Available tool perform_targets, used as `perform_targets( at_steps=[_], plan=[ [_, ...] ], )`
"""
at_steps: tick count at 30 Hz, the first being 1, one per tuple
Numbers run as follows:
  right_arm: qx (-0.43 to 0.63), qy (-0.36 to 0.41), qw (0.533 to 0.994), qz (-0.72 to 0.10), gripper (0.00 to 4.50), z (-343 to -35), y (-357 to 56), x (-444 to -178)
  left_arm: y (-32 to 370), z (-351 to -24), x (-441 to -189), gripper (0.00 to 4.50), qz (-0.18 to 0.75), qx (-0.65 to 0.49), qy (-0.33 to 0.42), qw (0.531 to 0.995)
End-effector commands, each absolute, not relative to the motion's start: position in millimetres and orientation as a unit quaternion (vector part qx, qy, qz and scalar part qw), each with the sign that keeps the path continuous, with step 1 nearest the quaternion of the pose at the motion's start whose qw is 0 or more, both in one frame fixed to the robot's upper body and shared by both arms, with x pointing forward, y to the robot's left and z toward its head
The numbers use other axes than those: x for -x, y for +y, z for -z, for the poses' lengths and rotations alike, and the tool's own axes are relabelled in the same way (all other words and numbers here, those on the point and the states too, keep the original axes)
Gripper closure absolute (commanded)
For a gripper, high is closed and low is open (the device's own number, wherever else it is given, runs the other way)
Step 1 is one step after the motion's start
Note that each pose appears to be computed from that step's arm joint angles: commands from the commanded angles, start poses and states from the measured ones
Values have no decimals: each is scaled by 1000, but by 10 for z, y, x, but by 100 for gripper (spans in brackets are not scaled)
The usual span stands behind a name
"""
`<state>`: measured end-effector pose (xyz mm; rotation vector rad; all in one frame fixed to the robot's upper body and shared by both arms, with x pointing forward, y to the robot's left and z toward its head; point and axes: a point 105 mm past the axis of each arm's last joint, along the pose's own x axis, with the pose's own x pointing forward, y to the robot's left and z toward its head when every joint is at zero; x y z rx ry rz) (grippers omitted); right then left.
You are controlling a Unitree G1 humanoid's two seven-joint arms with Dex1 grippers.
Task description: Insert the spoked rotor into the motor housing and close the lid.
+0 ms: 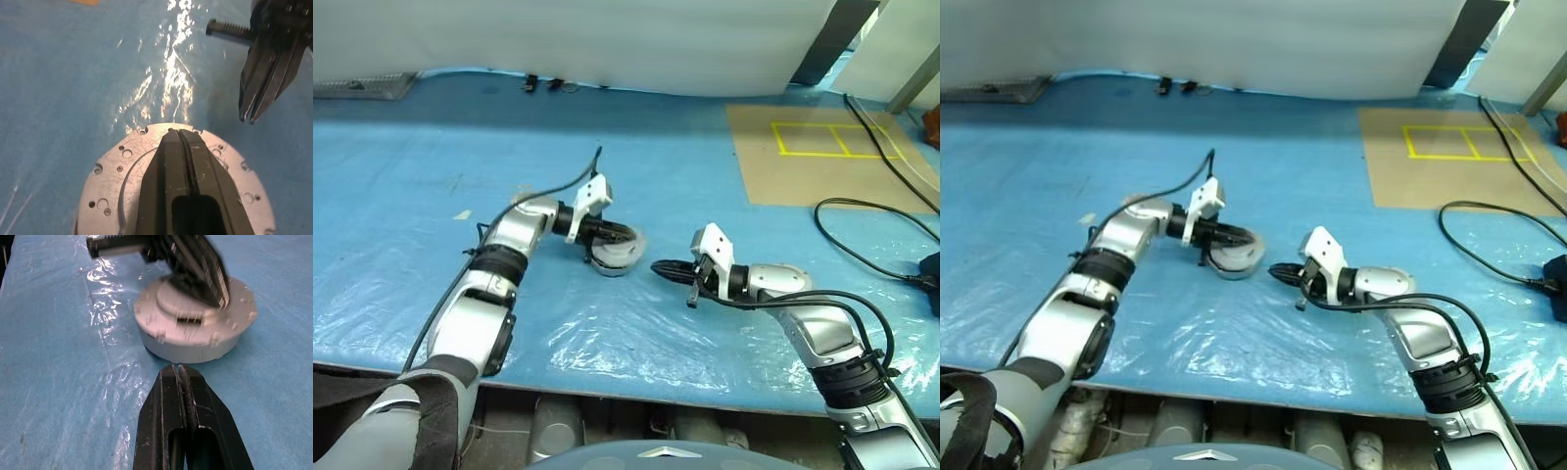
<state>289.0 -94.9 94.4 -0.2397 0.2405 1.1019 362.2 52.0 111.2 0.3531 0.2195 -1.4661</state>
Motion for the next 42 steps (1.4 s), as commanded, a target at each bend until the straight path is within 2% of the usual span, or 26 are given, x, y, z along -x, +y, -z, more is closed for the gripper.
perform_targets(
  at_steps=[1, 3, 5, 8, 11, 18, 22, 32, 37, 42],
  plan=[
    [119, 67, 851, -507, 450, -1122, -931, -2986, 578, -953, -3604, 449, 640, -228, 96, 727],
    [111, 56, 856, -502, 450, -1171, -920, -3021, 591, -959, -3615, 449, 629, -237, 78, 736],
    [91, 45, 856, -507, 450, -1246, -868, -3041, 579, -1254, -3693, 449, 608, -173, 6, 775],
    [78, 38, 853, -515, 450, -1303, -798, -3060, 678, -1577, -3695, 449, 593, -92, -61, 798],
    [67, 29, 849, -524, 392, -1350, -671, -3106, 952, -1610, -3632, 450, 563, -84, -82, 818],
    [52, 36, 847, -528, 151, -1322, -422, -3281, 1262, -1277, -3228, 450, 534, -74, -47, 841],
    [64, 52, 844, -530, 7, -1248, -304, -3378, 1360, -1131, -3115, 450, 488, -52, -45, 870],
    [121, 67, 832, -538, 3, -1030, -177, -3476, 1586, -848, -3010, 450, 434, -60, -28, 899],
    [140, 62, 834, -530, 152, -987, -128, -3516, 1631, -803, -2988, 450, 424, -62, -28, 903],
    [155, 55, 829, -535, 153, -1001, -75, -3517, 1663, -805, -2993, 450, 412, -63, -32, 908]
  ],
)
